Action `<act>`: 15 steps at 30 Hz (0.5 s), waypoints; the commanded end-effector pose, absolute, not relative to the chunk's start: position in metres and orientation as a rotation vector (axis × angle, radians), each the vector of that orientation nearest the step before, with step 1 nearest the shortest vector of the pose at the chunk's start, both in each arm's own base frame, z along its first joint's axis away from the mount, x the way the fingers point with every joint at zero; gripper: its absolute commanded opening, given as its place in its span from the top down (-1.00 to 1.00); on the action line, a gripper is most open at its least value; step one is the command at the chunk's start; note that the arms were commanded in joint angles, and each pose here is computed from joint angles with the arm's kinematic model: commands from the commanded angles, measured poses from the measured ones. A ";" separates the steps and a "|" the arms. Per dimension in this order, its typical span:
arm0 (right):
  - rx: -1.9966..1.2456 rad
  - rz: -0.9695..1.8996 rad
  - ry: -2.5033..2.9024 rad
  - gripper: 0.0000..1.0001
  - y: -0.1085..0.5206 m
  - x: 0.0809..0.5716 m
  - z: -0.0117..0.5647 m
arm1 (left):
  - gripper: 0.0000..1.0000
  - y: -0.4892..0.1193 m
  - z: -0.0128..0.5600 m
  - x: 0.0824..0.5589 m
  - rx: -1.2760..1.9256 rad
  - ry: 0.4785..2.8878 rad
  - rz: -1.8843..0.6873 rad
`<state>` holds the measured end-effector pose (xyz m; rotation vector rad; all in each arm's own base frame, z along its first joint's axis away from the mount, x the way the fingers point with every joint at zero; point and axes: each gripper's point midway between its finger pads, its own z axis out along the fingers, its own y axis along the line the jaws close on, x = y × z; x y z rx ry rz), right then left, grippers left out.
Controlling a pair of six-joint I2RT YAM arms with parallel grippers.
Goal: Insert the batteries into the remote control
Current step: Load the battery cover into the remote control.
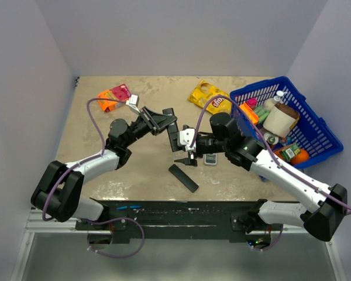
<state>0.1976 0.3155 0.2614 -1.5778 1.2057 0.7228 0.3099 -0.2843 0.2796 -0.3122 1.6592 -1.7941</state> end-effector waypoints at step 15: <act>-1.572 0.692 1.196 -0.28 0.316 0.204 0.249 | 1.00 -0.285 0.321 0.289 -0.232 1.559 -1.908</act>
